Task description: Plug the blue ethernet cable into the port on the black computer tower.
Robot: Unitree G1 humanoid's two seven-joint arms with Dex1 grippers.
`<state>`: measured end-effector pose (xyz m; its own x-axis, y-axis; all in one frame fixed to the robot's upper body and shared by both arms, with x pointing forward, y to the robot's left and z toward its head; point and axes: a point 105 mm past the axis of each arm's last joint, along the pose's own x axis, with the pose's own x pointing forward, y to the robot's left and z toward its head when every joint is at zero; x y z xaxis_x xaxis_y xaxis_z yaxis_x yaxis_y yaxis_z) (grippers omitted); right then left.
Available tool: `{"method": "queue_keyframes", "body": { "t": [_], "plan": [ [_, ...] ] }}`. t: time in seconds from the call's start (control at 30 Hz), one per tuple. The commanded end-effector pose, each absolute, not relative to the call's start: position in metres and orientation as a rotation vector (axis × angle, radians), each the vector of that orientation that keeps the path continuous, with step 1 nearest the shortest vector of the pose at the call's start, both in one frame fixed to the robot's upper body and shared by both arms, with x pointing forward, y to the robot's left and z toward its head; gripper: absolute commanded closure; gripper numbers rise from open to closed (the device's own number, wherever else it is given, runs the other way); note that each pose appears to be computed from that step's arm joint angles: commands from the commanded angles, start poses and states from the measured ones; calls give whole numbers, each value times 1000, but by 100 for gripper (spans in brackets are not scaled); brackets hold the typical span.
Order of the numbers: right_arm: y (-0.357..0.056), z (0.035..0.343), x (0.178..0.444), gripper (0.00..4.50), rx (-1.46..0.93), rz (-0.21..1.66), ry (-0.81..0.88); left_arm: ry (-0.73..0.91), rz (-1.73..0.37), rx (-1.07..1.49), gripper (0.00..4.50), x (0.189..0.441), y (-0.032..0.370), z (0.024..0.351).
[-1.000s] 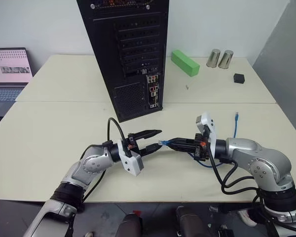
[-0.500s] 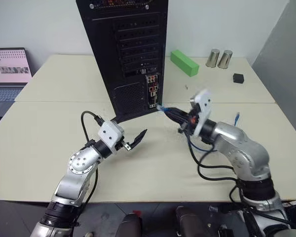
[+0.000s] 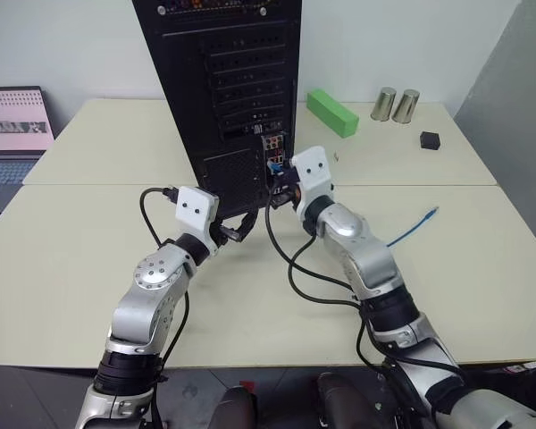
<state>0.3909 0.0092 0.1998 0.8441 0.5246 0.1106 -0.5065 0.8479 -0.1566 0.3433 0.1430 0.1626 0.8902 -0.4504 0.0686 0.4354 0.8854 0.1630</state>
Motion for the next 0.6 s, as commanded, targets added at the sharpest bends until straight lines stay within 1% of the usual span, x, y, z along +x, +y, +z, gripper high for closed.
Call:
{"method": "queue_keyframes", "body": {
  "t": [0.03, 0.33, 0.47, 0.6],
  "plan": [
    [6, 215, 401, 450, -99, 498, -202, -169, -468, 159, 9, 338, 137, 178],
    [3, 215, 408, 450, -68, 471, -196, -177, -466, 162, 9, 338, 135, 179],
    [16, 220, 401, 450, -70, 525, -207, -186, -476, 178, 9, 337, 134, 179],
    [20, 221, 398, 450, -73, 541, -208, -183, -469, 183, 9, 336, 136, 177]
  ]
}}
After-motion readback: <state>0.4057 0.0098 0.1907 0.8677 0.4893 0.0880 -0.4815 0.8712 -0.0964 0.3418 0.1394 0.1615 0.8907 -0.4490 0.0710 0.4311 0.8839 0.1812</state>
